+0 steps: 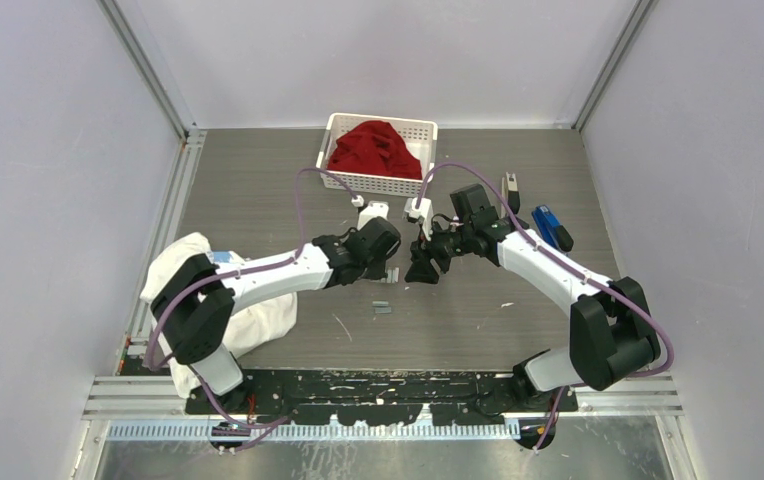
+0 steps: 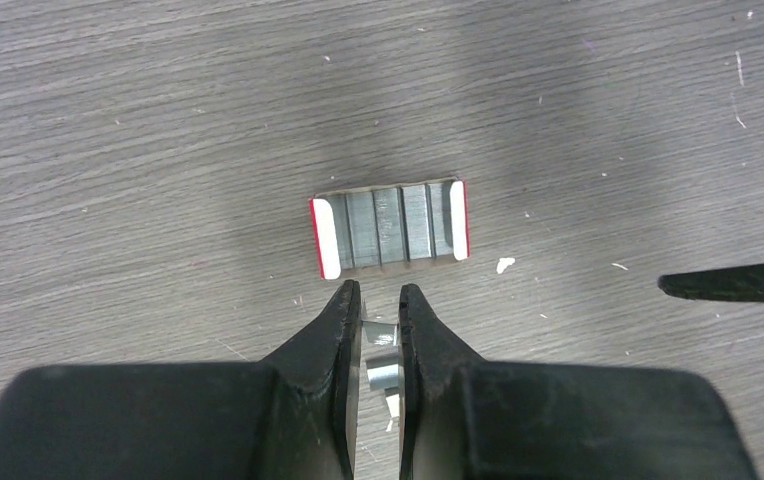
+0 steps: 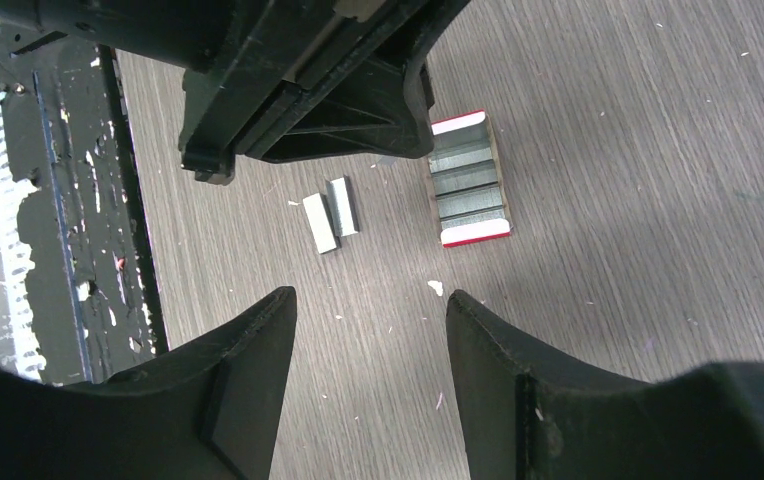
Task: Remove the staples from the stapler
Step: Place the staple in the staple box.
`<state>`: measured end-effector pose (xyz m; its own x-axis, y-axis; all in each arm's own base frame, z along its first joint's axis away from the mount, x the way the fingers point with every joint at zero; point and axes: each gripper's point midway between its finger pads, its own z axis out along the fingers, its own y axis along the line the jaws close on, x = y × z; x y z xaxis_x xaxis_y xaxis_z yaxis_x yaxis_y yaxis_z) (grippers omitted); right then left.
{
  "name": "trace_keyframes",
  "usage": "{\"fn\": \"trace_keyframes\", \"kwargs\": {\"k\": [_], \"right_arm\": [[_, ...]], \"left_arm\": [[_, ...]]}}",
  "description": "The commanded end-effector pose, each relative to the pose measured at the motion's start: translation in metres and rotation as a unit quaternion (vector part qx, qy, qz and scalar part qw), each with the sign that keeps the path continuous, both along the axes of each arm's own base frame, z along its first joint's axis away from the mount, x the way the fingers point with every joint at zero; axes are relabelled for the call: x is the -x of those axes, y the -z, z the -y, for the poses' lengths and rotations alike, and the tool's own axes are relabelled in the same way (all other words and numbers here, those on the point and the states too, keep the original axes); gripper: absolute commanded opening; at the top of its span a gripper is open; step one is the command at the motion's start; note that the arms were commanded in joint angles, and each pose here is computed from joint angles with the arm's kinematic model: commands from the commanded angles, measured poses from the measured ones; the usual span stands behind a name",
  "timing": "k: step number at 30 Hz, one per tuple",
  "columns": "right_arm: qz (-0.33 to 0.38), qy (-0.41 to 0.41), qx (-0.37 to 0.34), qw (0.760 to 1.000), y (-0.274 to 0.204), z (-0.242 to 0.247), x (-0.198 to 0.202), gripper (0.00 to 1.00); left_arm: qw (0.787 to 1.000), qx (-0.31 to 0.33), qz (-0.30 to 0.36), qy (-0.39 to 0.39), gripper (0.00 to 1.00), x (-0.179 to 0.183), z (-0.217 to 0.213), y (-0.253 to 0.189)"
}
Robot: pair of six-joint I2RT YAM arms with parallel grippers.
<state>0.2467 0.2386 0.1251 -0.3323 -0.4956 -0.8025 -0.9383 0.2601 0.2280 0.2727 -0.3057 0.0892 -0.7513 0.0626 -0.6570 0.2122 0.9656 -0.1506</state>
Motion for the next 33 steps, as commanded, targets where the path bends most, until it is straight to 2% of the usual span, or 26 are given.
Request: {"fn": "trace_keyframes", "kwargs": {"k": [1,21,33], "right_arm": [[0.035,-0.007,-0.017,0.999,-0.022,-0.007,-0.011,0.62],[0.034,-0.008,-0.018,0.999,-0.021,-0.008,-0.010,0.61],[0.033,-0.008,-0.019,0.999,-0.021,-0.008,-0.010,0.61]], "left_arm": [[1.000,-0.007,0.026,-0.009,0.00,-0.011,0.003,-0.013],[1.000,0.005,0.010,-0.007,0.00,-0.009,0.012,0.001],[1.000,-0.018,0.003,-0.004,0.00,-0.012,0.012,0.011]]}}
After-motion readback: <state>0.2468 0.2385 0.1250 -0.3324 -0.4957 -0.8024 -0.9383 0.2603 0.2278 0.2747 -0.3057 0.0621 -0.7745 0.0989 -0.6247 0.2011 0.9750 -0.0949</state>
